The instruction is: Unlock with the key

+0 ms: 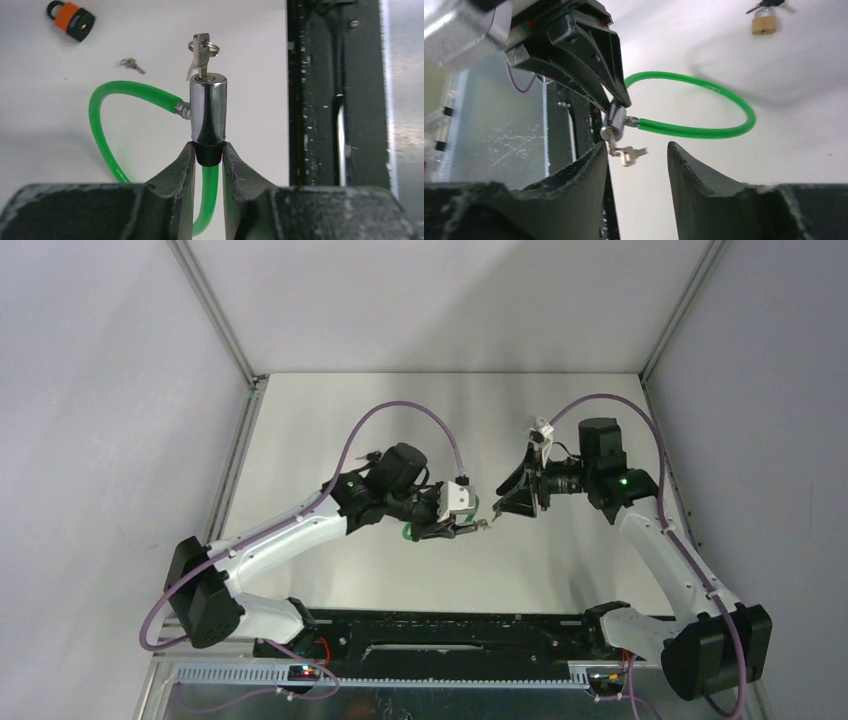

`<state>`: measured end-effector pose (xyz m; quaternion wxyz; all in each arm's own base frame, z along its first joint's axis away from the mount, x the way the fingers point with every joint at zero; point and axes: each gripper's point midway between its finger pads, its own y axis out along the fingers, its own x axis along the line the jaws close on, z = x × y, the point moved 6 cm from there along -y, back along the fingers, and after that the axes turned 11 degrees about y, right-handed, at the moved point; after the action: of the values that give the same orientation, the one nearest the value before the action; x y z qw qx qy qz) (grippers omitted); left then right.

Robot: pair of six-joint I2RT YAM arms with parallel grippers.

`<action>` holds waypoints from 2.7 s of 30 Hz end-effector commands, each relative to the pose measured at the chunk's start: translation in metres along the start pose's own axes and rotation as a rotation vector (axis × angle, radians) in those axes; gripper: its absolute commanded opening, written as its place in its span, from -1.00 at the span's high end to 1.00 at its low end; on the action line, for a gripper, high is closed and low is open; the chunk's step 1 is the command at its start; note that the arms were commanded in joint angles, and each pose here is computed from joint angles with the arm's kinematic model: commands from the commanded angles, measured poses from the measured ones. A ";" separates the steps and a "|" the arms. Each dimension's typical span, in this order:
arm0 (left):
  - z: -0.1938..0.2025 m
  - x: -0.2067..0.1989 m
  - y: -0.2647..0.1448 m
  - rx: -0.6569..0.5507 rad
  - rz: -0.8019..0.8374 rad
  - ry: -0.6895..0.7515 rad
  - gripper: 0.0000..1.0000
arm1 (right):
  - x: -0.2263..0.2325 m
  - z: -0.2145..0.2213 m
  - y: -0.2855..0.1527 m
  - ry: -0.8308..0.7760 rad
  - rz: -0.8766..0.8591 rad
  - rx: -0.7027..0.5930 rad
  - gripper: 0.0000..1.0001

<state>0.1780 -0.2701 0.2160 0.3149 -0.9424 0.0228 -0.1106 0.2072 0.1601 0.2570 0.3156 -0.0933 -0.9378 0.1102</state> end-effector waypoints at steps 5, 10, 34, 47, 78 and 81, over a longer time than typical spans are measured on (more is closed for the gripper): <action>-0.049 -0.014 -0.047 -0.279 0.161 0.088 1.00 | 0.024 -0.004 -0.021 -0.458 -0.022 -0.009 -0.10; -0.061 -0.019 -0.065 -0.382 0.217 0.072 1.00 | 0.032 0.006 -0.016 -0.538 -0.084 0.026 -0.20; -0.073 -0.035 -0.089 -0.545 0.294 0.064 1.00 | 0.027 0.016 0.043 -0.560 -0.045 0.176 1.00; -0.065 -0.029 -0.096 -0.570 0.269 0.047 1.00 | 0.002 0.000 0.024 -0.422 0.086 0.099 1.00; 0.208 0.021 -0.203 0.032 -0.582 -1.221 1.00 | -0.145 0.011 0.124 0.279 0.291 0.199 0.61; 0.218 0.019 -0.207 0.043 -0.589 -1.249 1.00 | -0.157 0.017 0.133 0.324 0.299 0.227 0.58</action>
<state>0.2465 0.0102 0.1802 0.2246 -0.8033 -0.4147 0.3637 0.3212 0.2364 0.1174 0.4396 -0.2125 -0.8368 0.2478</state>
